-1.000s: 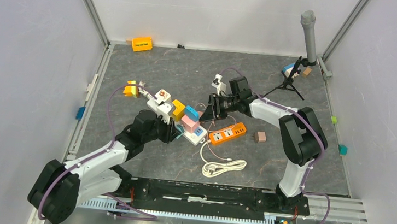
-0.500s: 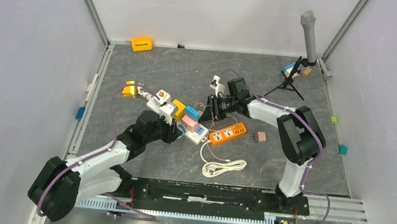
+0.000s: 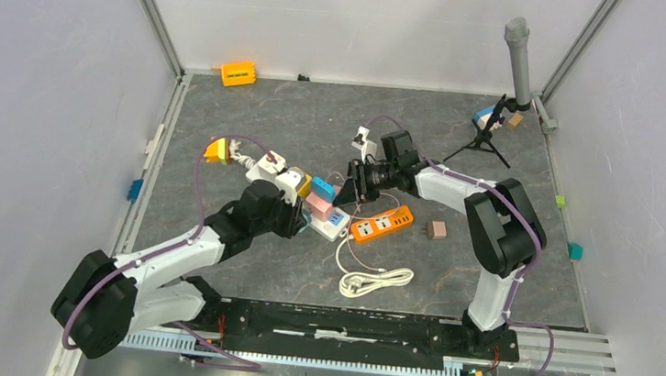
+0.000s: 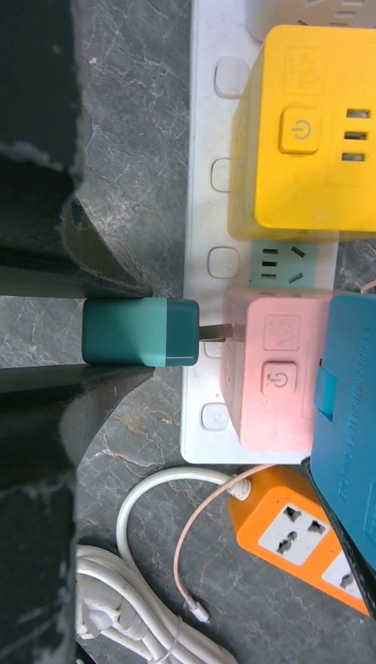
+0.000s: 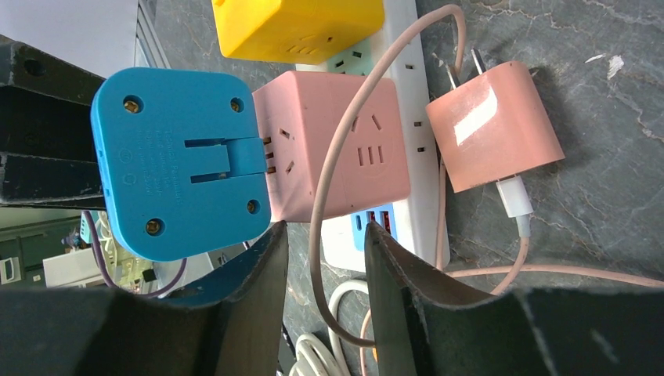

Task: Insert the plug
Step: Insert the plug into the socket.

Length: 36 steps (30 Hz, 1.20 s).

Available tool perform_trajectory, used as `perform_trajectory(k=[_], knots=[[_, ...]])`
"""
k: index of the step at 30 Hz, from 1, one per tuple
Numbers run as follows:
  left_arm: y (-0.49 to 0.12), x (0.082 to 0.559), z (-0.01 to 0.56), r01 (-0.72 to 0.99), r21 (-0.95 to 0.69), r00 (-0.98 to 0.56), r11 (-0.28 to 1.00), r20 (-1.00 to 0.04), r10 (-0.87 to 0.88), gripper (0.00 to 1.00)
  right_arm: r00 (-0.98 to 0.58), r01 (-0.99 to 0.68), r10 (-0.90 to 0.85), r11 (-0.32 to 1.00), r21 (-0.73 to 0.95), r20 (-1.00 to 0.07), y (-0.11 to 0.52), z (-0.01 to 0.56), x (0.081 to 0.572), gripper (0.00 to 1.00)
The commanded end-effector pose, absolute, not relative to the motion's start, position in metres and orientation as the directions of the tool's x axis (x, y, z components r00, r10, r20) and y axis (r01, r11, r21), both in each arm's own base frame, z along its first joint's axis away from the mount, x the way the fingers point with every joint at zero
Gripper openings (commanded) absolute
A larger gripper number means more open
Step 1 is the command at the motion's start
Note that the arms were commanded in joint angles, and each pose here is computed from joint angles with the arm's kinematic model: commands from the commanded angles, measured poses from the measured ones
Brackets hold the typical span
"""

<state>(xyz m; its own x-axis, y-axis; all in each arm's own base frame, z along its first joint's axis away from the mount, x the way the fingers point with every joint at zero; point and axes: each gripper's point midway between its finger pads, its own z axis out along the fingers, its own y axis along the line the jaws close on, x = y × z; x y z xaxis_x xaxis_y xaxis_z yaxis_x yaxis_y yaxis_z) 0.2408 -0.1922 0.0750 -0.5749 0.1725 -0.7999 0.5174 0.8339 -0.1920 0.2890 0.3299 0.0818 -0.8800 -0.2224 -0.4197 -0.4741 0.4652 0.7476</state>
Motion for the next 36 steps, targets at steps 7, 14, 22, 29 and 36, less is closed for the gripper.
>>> perform_trajectory(k=[7, 14, 22, 29, 36], knots=[[-0.199, 0.254, 0.083, 0.493, -0.148, -0.529, 0.857, -0.833, 0.161, 0.02, -0.851, -0.52, -0.229, 0.489, 0.7, -0.472, 0.332, 0.082, 0.301, 0.47], [-0.2, 0.257, 0.091, 0.524, -0.105, -0.47, 0.845, -0.863, 0.185, 0.02, -0.855, -0.514, -0.234, 0.502, 0.695, -0.463, 0.332, 0.076, 0.302, 0.46], [-0.205, 0.26, 0.099, 0.531, -0.112, -0.446, 0.84, -0.88, 0.165, 0.02, -0.855, -0.516, -0.249, 0.509, 0.689, -0.456, 0.332, 0.07, 0.299, 0.45], [-0.204, 0.258, 0.107, 0.545, -0.094, -0.411, 0.833, -0.896, 0.167, 0.02, -0.854, -0.517, -0.252, 0.509, 0.688, -0.455, 0.332, 0.069, 0.298, 0.44], [-0.2, 0.255, 0.099, 0.534, -0.089, -0.416, 0.841, -0.893, 0.17, 0.02, -0.856, -0.514, -0.257, 0.509, 0.69, -0.448, 0.332, 0.066, 0.296, 0.44]])
